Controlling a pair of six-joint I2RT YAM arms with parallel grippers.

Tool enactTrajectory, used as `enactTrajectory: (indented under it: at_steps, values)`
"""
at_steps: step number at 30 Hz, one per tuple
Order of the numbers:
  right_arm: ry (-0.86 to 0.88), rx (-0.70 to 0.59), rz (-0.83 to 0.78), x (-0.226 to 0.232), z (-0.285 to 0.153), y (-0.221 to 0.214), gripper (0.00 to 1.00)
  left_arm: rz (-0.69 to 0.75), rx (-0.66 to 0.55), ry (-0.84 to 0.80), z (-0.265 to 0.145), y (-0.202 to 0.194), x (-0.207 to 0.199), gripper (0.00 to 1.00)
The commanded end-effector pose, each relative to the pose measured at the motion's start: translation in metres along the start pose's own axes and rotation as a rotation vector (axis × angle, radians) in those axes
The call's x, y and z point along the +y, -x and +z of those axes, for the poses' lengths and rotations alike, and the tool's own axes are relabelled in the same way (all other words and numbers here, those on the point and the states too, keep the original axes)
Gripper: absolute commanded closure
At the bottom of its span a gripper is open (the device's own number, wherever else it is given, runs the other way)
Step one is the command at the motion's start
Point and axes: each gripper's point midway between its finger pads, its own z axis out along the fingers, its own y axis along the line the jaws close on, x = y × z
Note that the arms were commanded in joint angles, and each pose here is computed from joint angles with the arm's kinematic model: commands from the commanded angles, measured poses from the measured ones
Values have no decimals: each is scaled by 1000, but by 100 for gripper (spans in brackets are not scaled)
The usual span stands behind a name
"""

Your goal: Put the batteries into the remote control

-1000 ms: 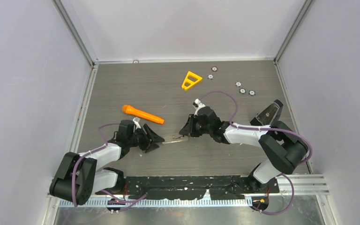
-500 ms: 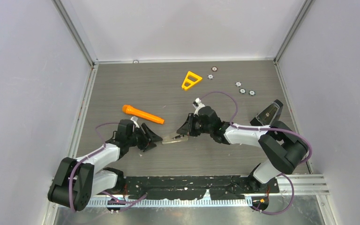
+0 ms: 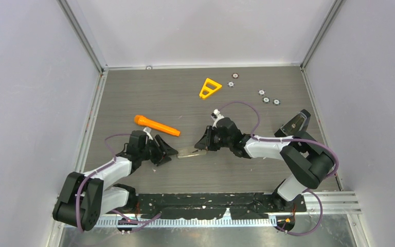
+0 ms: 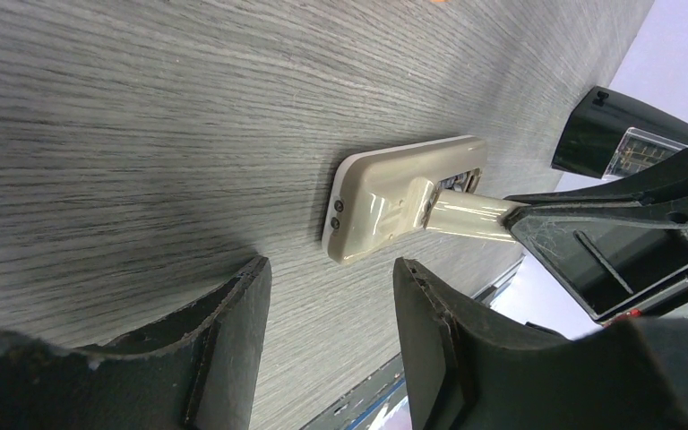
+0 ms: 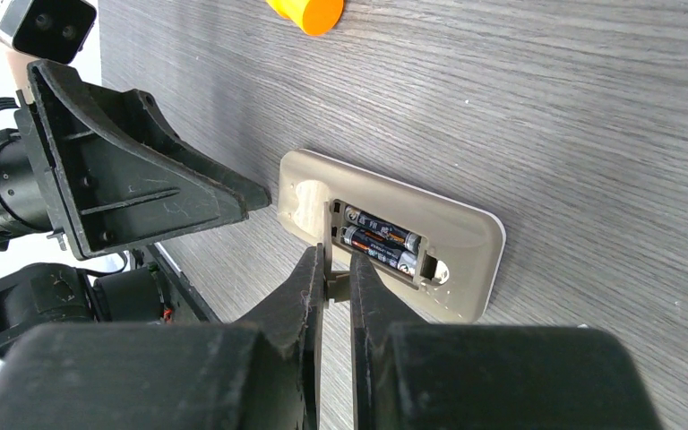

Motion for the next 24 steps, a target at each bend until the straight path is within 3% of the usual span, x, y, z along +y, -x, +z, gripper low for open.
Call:
enactTrajectory:
  at_steps: [1,24]
  values:
    - [-16,-26,-19,-4,1,7,95,14,-26,59,2,7,11,46]
    - [15,27,-24,-5,3,1,95,16,-22,60,5,8,12,46]
